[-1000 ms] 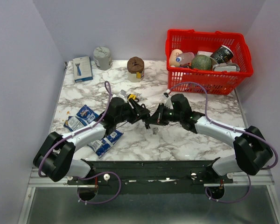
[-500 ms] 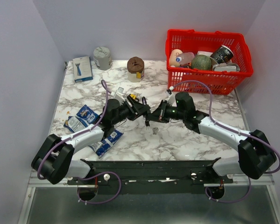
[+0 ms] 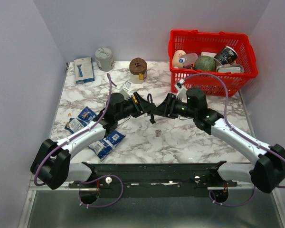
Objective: Unlock with the key
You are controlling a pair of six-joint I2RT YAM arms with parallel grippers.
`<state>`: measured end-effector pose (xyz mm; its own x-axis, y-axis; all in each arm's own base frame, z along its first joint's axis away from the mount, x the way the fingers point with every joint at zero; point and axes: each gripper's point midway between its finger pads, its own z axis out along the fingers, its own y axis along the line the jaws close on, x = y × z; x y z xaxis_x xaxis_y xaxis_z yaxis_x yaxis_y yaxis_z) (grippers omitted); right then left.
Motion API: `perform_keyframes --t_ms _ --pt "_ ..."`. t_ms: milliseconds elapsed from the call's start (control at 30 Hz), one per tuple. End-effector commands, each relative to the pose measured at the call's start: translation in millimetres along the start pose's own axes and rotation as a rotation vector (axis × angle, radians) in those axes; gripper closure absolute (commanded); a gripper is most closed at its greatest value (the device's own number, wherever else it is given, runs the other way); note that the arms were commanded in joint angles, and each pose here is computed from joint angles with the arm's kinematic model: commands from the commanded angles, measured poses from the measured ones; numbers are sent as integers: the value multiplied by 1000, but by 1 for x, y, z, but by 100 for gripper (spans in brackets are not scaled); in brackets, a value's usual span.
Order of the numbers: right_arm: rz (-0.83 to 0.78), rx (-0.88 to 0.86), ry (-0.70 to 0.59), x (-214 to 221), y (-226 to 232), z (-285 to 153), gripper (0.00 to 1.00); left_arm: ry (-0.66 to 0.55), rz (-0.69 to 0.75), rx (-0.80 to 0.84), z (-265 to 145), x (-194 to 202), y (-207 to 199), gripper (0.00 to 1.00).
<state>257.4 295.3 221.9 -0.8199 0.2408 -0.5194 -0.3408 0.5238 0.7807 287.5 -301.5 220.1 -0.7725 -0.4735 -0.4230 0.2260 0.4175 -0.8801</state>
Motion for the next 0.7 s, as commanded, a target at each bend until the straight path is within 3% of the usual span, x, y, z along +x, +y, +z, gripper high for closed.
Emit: perform_keyframes --t_ms 0,167,400,667 --pt "-64 42 -102 -21 6 -29 32 63 65 42 -11 7 -11 100" --pt "-122 8 -127 -34 15 -51 24 79 91 112 -23 7 -14 100" --pt "-384 -214 13 -46 65 -46 23 297 222 349 -58 36 -52 100" --pt "-459 -430 164 -41 97 -31 22 432 302 472 -89 50 -82 100"
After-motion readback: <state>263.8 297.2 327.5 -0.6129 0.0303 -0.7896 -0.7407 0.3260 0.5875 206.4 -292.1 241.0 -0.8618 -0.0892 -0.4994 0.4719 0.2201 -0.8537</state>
